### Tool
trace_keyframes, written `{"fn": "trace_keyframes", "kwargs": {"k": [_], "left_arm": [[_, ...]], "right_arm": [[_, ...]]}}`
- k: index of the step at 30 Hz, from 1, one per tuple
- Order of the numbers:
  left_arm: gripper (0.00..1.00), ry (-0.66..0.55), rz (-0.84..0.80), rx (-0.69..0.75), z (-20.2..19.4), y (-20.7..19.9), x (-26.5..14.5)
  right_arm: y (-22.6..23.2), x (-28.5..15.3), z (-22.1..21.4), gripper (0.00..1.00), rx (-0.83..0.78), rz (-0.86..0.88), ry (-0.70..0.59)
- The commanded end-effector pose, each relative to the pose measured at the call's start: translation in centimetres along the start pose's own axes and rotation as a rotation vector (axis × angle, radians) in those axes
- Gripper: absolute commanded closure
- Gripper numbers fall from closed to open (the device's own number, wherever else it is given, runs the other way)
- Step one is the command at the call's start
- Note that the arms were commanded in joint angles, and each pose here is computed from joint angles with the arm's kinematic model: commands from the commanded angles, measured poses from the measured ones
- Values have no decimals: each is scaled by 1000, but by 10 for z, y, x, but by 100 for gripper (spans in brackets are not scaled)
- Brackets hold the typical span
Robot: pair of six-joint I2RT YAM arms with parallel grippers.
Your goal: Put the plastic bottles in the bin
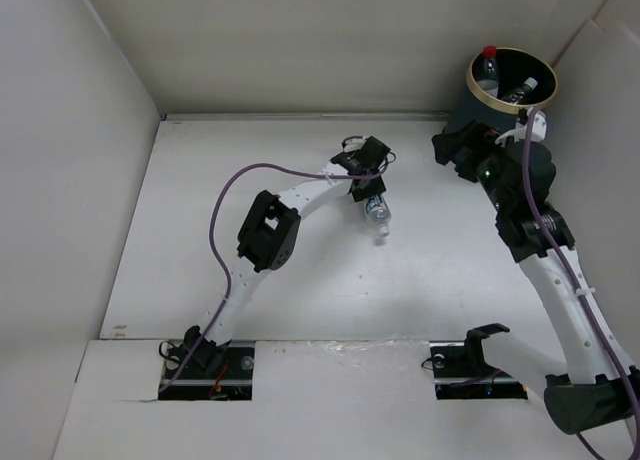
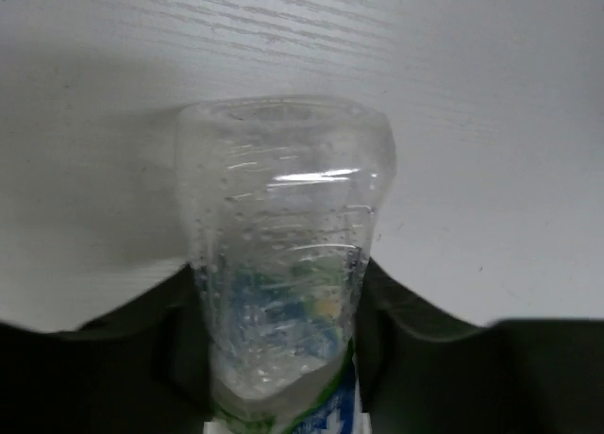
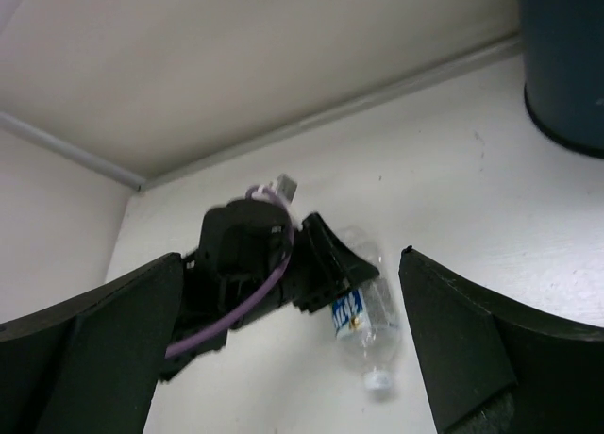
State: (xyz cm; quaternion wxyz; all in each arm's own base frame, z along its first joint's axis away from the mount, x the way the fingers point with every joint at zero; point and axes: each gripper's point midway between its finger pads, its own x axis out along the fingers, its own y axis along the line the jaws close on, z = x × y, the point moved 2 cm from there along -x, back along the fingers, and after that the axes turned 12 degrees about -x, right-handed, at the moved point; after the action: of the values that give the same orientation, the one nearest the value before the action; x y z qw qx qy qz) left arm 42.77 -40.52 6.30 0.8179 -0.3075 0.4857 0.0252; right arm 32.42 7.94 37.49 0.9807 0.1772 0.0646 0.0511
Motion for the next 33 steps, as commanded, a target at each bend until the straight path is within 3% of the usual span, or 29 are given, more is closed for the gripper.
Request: {"fn": "trace_keyframes", "kwargs": {"k": [1,3,8,13,24,29,32,33], "left_arm": [[79,-11,68,-5,5,17,7],[100,-18,62,-14,10,22,0],[100,-57,-107,31,25,0,-55],[100,-87,-398,99,43,-45,-149],[100,5,-641,162,37,-75,-239],[100,58,-705,175,29,-78,-260],[100,71,-724,170,27,-77,-268],[100,67,-732,171,28,-77,-273]], "right_arm": [[15,-7,-24,0,-34,89,57],[18,-9,-37,0,-36,122,81],[29,-5,-93,0,-42,287,208],[45,-4,-120,0,-2,432,236],[85,15,-144,0,69,619,303],[99,29,-155,0,87,690,302],[106,31,-157,7,92,723,295],[110,31,-160,19,90,734,299]]}}
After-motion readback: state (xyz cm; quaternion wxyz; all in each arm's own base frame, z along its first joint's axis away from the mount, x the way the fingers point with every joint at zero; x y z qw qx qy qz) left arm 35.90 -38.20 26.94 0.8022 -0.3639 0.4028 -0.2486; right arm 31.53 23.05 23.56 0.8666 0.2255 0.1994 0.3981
